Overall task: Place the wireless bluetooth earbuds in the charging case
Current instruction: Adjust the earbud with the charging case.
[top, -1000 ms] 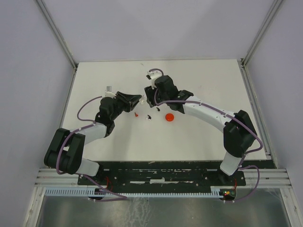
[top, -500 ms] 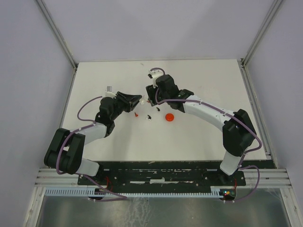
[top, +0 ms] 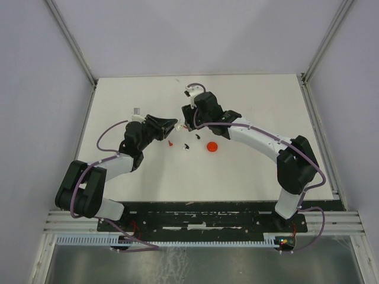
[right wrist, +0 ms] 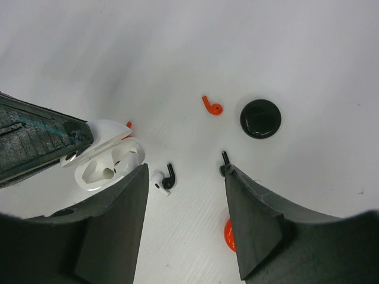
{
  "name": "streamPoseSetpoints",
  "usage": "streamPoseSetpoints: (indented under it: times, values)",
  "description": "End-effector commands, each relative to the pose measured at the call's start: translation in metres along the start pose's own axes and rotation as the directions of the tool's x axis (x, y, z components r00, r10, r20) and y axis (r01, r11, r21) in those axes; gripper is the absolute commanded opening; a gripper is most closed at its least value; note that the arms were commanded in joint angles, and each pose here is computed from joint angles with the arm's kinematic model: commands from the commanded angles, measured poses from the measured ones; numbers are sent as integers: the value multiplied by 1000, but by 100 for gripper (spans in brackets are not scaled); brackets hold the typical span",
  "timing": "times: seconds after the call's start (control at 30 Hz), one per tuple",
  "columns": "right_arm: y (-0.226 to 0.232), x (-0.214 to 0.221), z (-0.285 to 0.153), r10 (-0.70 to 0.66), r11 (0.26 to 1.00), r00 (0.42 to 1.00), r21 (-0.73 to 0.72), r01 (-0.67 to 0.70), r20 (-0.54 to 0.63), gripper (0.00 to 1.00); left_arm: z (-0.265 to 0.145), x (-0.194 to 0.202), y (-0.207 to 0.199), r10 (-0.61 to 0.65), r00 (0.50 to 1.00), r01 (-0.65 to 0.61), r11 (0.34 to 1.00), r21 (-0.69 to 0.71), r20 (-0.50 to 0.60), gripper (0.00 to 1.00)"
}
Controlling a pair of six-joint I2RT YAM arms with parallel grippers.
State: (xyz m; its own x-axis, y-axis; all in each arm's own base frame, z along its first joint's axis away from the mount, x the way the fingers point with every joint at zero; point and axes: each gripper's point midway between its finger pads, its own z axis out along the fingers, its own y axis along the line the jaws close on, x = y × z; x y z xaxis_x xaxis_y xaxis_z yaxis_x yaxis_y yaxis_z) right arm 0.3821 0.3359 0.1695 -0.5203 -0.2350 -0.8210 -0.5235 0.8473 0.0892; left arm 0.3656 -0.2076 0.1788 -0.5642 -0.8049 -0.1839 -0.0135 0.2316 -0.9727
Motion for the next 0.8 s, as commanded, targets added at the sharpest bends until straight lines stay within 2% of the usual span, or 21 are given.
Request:
streamPoseSetpoints:
  times: [0.0, 0.33, 0.77]
  values:
    - [4, -33, -3, -3, 1000, 996, -16, 4, 86, 63, -2, -1, -23, 50, 999, -51, 995, 85, 4, 3]
    - [-10, -33, -7, 21, 999, 995, 46, -25, 93, 62, -4, 0, -22, 49, 999, -49, 995, 85, 3, 3]
    - [-12, -35, -16, 43, 999, 993, 22, -45, 114, 62, -2, 0, -22, 48, 999, -48, 995, 90, -1, 3]
